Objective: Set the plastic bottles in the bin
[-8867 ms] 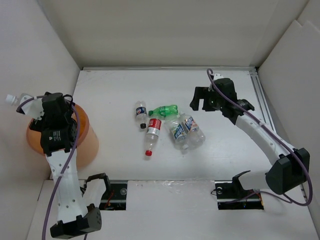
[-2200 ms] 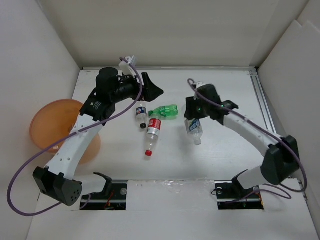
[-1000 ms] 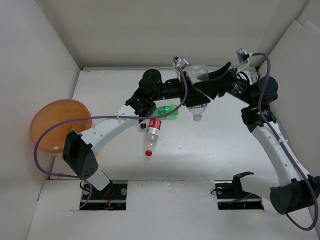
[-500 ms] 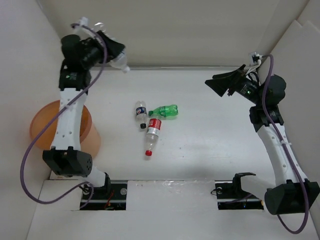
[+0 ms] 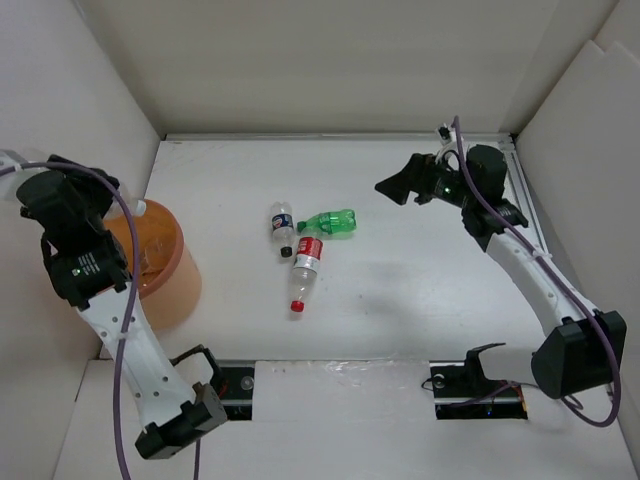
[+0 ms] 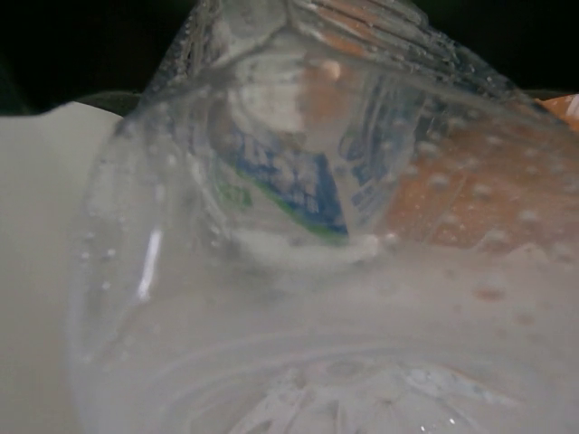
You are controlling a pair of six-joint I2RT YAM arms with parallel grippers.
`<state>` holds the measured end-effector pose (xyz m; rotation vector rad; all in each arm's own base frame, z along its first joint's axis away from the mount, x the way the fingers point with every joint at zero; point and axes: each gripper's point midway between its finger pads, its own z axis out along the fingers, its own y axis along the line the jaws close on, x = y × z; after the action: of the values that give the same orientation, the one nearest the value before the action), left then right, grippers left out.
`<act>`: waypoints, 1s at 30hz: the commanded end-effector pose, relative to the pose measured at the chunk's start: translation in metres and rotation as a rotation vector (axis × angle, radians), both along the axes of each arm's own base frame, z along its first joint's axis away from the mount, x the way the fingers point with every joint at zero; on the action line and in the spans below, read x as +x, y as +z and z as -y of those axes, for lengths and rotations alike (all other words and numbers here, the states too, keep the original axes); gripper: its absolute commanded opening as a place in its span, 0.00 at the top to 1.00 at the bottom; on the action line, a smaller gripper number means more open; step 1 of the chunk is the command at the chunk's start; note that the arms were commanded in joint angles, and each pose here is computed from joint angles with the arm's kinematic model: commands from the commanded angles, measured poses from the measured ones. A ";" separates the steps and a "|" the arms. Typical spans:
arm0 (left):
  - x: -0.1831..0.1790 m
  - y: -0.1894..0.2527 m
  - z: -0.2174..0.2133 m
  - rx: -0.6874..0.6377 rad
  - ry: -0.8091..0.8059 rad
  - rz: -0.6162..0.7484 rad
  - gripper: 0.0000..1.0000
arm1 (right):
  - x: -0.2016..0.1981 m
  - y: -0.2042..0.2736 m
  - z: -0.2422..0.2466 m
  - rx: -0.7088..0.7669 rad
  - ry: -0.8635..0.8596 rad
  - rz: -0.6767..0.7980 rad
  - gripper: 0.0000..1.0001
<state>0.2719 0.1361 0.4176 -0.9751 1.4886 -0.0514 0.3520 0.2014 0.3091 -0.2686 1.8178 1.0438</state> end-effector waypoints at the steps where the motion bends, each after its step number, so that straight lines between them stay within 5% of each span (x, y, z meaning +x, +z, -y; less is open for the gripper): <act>1: -0.015 -0.047 -0.028 -0.048 0.189 -0.117 0.93 | 0.009 0.013 0.002 -0.079 -0.072 0.073 0.00; 4: -0.029 -0.056 -0.034 -0.051 0.262 -0.143 0.66 | 0.010 0.006 -0.003 -0.152 -0.105 0.045 0.00; 5: -0.030 -0.056 -0.037 -0.052 0.283 -0.140 0.51 | 0.011 0.005 -0.003 -0.179 -0.140 0.047 0.00; 7: -0.041 -0.055 -0.040 -0.055 0.336 -0.145 0.02 | 0.015 -0.006 -0.004 -0.221 -0.177 0.001 0.00; 14: -0.045 -0.039 -0.039 -0.017 0.326 -0.126 0.00 | 0.024 -0.027 -0.007 -0.319 -0.407 -0.130 0.00; 21: 0.012 0.020 0.056 0.134 -0.305 0.065 0.00 | 0.023 -0.046 -0.033 -0.164 -0.654 -0.324 0.00; 30: 0.092 0.057 0.174 0.289 -0.830 0.029 0.00 | 0.029 -0.089 -0.083 0.126 -0.749 -0.635 0.00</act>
<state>0.3510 0.0076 0.4503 -0.3298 1.7292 -0.3884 0.3707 0.2645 0.2215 0.6342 2.1478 0.6150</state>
